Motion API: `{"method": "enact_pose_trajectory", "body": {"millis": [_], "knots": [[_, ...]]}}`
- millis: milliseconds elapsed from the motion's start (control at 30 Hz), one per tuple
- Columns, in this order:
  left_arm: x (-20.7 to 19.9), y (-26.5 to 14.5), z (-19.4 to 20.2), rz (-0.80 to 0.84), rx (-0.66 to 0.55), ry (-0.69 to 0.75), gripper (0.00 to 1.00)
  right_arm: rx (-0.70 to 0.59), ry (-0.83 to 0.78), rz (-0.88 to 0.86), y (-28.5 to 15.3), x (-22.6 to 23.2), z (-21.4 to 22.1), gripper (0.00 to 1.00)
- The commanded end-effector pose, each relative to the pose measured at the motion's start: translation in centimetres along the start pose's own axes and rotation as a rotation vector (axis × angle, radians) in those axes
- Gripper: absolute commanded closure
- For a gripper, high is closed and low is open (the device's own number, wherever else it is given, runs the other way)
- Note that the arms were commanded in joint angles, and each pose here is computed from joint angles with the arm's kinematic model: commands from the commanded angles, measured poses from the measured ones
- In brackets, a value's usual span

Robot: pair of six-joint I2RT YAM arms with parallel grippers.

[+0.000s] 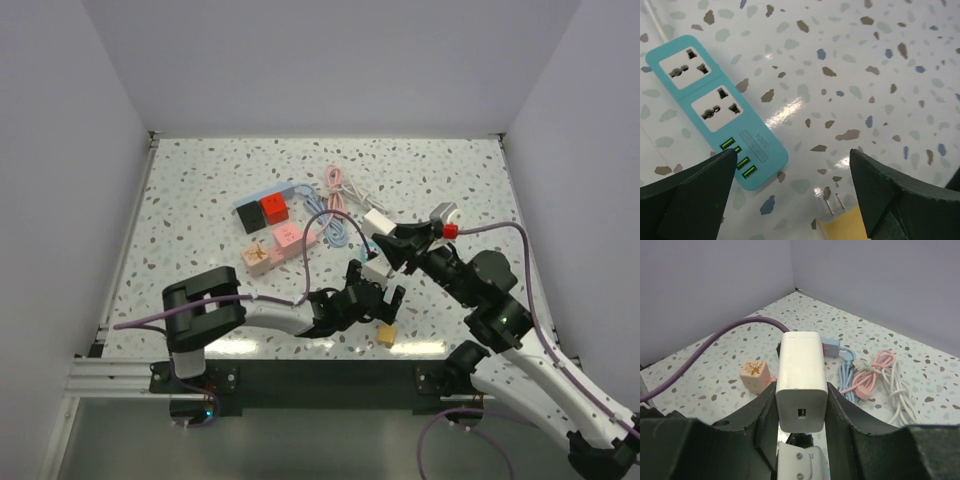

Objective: Insert the plug

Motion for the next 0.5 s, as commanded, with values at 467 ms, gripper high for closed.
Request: {"method": "enact_pose_trajectory", "body": {"millis": [467], "knots": [[1.7, 2.6, 1.5, -0.264, -0.026, 0.102, 0.00, -0.012, -0.029, -0.003, -0.3, -0.1, -0.1, 1.00]]}}
Point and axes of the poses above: each gripper's point midway between its finger pads, its own y axis out along the fingers, its own x axis along the line the jaws close on, z = x × y, the point moved 10 cm from there along -y, back along the fingers, and after that the axes turned 15 degrees about -y, right-handed, at the moved point
